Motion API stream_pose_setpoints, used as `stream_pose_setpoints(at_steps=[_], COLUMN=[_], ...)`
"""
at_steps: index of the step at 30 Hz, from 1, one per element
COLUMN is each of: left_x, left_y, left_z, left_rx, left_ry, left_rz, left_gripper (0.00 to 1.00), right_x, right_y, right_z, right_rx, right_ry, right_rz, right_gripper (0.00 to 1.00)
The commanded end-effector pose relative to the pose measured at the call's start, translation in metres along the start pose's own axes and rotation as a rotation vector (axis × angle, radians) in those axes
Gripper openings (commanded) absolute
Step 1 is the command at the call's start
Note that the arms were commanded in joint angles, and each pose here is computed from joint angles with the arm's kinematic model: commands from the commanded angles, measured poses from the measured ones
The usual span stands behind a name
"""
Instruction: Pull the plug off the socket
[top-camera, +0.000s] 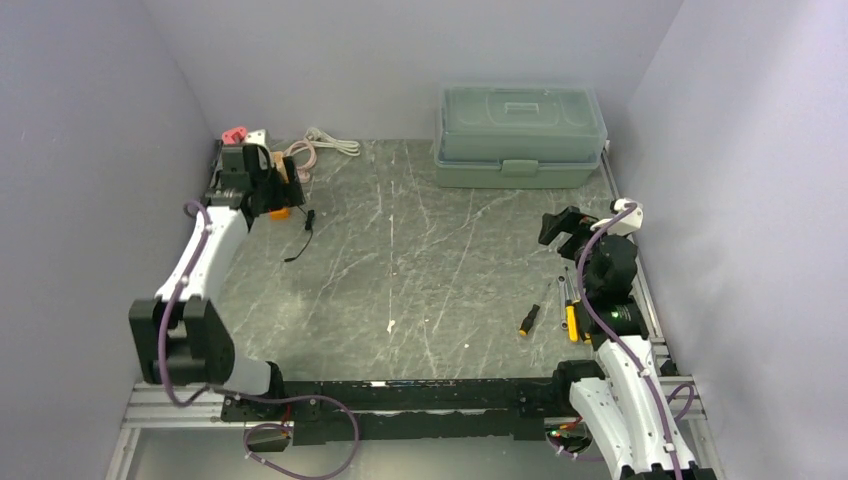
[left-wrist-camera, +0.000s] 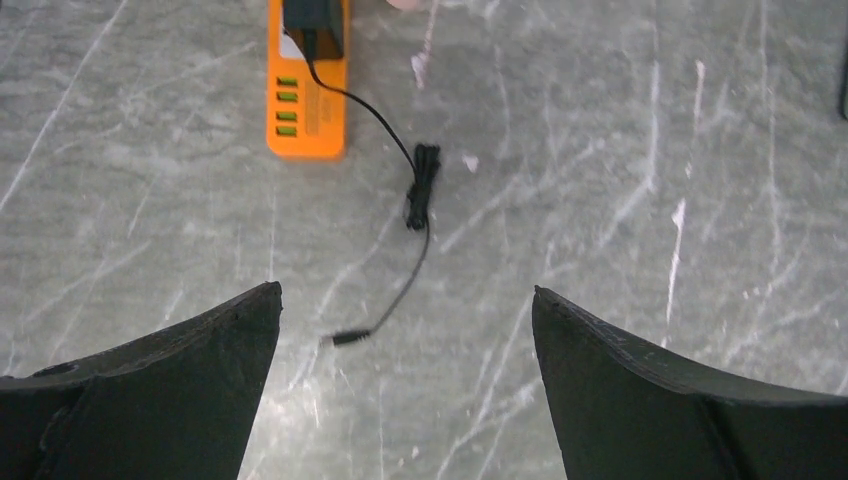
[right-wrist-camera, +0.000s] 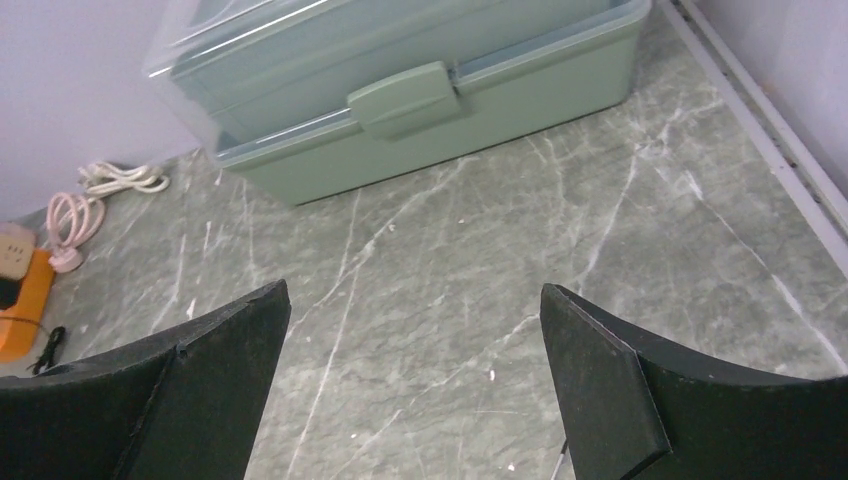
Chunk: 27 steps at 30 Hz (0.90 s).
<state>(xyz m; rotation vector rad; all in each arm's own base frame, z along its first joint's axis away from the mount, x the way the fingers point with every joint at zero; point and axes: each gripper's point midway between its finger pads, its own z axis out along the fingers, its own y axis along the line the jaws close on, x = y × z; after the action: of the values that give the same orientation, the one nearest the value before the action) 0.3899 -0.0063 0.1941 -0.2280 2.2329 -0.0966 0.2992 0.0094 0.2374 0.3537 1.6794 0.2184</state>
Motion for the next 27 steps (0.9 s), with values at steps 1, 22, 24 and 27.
stream_pose_setpoints(at_steps=[1,22,24,27], left_x=[-0.032,0.035,0.032,0.033], left_y=[0.019,0.068,0.073,0.082], left_z=[0.030,0.139,0.144,0.153], left_rx=[0.025,-0.046,-0.079,-0.124], left_ry=[-0.020,0.190,0.177,0.180], left_rz=[-0.061,-0.083,-0.051,-0.022], left_gripper=[0.99,0.92,0.91,0.91], right_x=[-0.018,-0.017,-0.019,-0.020], right_y=[0.020,0.036,0.036,0.038], right_z=[-0.007,-0.013,-0.015,-0.017], right_rx=[-0.091,-0.201,-0.200,-0.216], right_ry=[-0.026,-0.053,-0.062,-0.075], right_rz=[-0.003,-0.024,-0.022,-0.017], right_gripper=[1.00,1.00,1.00,1.00])
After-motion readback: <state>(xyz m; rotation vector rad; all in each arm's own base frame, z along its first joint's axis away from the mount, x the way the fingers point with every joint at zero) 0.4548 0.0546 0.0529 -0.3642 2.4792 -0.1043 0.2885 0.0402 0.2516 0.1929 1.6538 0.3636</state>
